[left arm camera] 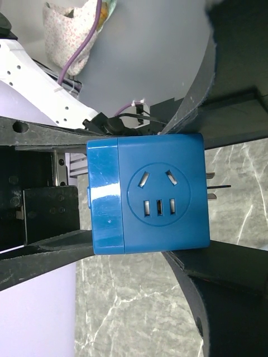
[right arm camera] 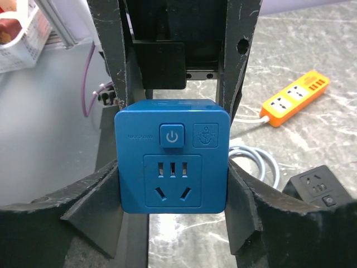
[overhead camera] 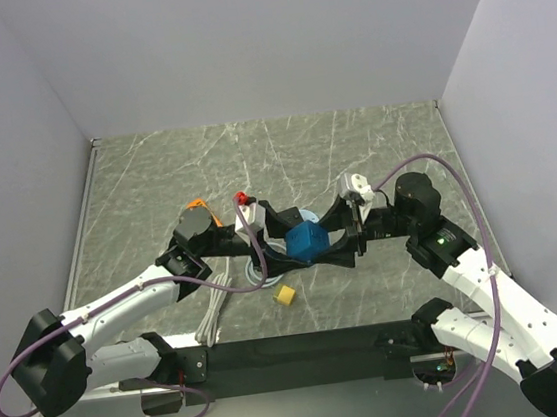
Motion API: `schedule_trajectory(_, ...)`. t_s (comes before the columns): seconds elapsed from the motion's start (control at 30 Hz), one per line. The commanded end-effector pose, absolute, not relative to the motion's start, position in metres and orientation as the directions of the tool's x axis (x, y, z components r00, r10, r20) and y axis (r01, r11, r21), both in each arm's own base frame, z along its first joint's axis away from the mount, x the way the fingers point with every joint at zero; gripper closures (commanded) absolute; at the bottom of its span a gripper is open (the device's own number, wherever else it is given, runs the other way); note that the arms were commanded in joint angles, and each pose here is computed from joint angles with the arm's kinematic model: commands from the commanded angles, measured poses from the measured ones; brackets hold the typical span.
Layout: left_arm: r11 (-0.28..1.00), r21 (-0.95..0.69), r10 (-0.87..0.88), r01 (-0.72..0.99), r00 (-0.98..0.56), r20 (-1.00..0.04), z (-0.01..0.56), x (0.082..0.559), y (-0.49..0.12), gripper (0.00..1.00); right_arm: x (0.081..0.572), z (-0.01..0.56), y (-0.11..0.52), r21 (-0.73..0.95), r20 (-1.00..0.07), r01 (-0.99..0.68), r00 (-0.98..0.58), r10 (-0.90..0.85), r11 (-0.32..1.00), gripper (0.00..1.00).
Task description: Insert the plug
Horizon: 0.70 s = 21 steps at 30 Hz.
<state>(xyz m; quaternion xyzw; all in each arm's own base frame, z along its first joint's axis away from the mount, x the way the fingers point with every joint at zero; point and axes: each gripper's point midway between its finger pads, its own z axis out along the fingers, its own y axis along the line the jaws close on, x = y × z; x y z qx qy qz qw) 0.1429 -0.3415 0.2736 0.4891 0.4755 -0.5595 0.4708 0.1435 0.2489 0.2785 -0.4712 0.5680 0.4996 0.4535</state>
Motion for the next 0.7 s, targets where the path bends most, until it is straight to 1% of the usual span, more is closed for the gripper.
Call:
schedule_trajectory(0.0, -0.092, 0.001, -0.143, 0.996, -0.012, -0.990, 0.296, 0.147, -0.342, 1.00, 0.142, 0.288, 0.251, 0.123, -0.990, -0.992, -0.125, -0.062, 0.024, 0.57)
schedule_trajectory(0.03, -0.091, -0.004, -0.142, 0.996, -0.017, -0.990, 0.296, 0.147, -0.343, 1.00, 0.142, 0.287, 0.252, 0.133, -0.989, -0.991, -0.134, -0.065, 0.026, 0.78)
schedule_trajectory(0.1, -0.060, -0.025, -0.135, 0.998, -0.033, -0.990, 0.295, 0.154, -0.344, 0.99, 0.147, 0.286, 0.253, 0.135, -0.989, -0.990, -0.138, -0.057, 0.051, 0.92)
schedule_trajectory(0.13, -0.040, -0.037, -0.130, 0.999, -0.042, -0.991, 0.294, 0.158, -0.345, 0.93, 0.152, 0.287, 0.252, 0.130, -0.990, -0.989, -0.134, -0.052, 0.075, 1.00)
schedule_trajectory(0.17, 0.004, -0.050, -0.132, 0.999, -0.049, -0.990, 0.295, 0.166, -0.345, 0.81, 0.156, 0.286, 0.252, 0.128, -0.990, -0.987, -0.134, -0.051, 0.099, 1.00)
schedule_trajectory(0.2, 0.028, -0.071, -0.117, 0.997, -0.068, -0.991, 0.291, 0.170, -0.345, 0.52, 0.164, 0.286, 0.251, 0.122, -0.990, -0.982, -0.130, -0.047, 0.147, 1.00)
schedule_trajectory(0.23, 0.054, -0.081, -0.115, 0.995, -0.074, -0.991, 0.290, 0.174, -0.345, 0.43, 0.168, 0.288, 0.250, 0.116, -0.991, -0.978, -0.126, -0.044, 0.171, 1.00)
schedule_trajectory(0.27, 0.077, -0.092, -0.113, 0.993, -0.083, -0.990, 0.287, 0.177, -0.344, 0.36, 0.173, 0.289, 0.249, 0.111, -0.992, -0.974, -0.121, -0.041, 0.200, 1.00)
schedule_trajectory(0.3, 0.123, -0.101, -0.121, 0.987, -0.086, -0.989, 0.288, 0.184, -0.343, 0.25, 0.178, 0.290, 0.247, 0.106, -0.992, -0.967, -0.117, -0.038, 0.231, 1.00)
schedule_trajectory(0.37, 0.165, -0.119, -0.117, 0.979, -0.100, -0.988, 0.284, 0.191, -0.340, 0.14, 0.188, 0.292, 0.243, 0.125, -0.990, -0.947, -0.138, -0.023, 0.295, 1.00)
schedule_trajectory(0.4, 0.213, -0.126, -0.126, 0.969, -0.101, -0.987, 0.284, 0.198, -0.338, 0.01, 0.191, 0.296, 0.241, 0.120, -0.991, -0.943, -0.131, -0.016, 0.312, 1.00)
schedule_trajectory(0.43, 0.231, -0.132, -0.126, 0.964, -0.104, -0.987, 0.284, 0.201, -0.336, 0.01, 0.198, 0.299, 0.238, 0.116, -0.992, -0.931, -0.127, -0.009, 0.346, 1.00)
schedule_trajectory(0.67, 0.407, -0.193, -0.135, 0.893, -0.151, -0.979, 0.267, 0.227, -0.320, 0.01, 0.224, 0.310, 0.217, 0.084, -0.996, -0.883, -0.091, 0.007, 0.461, 1.00)
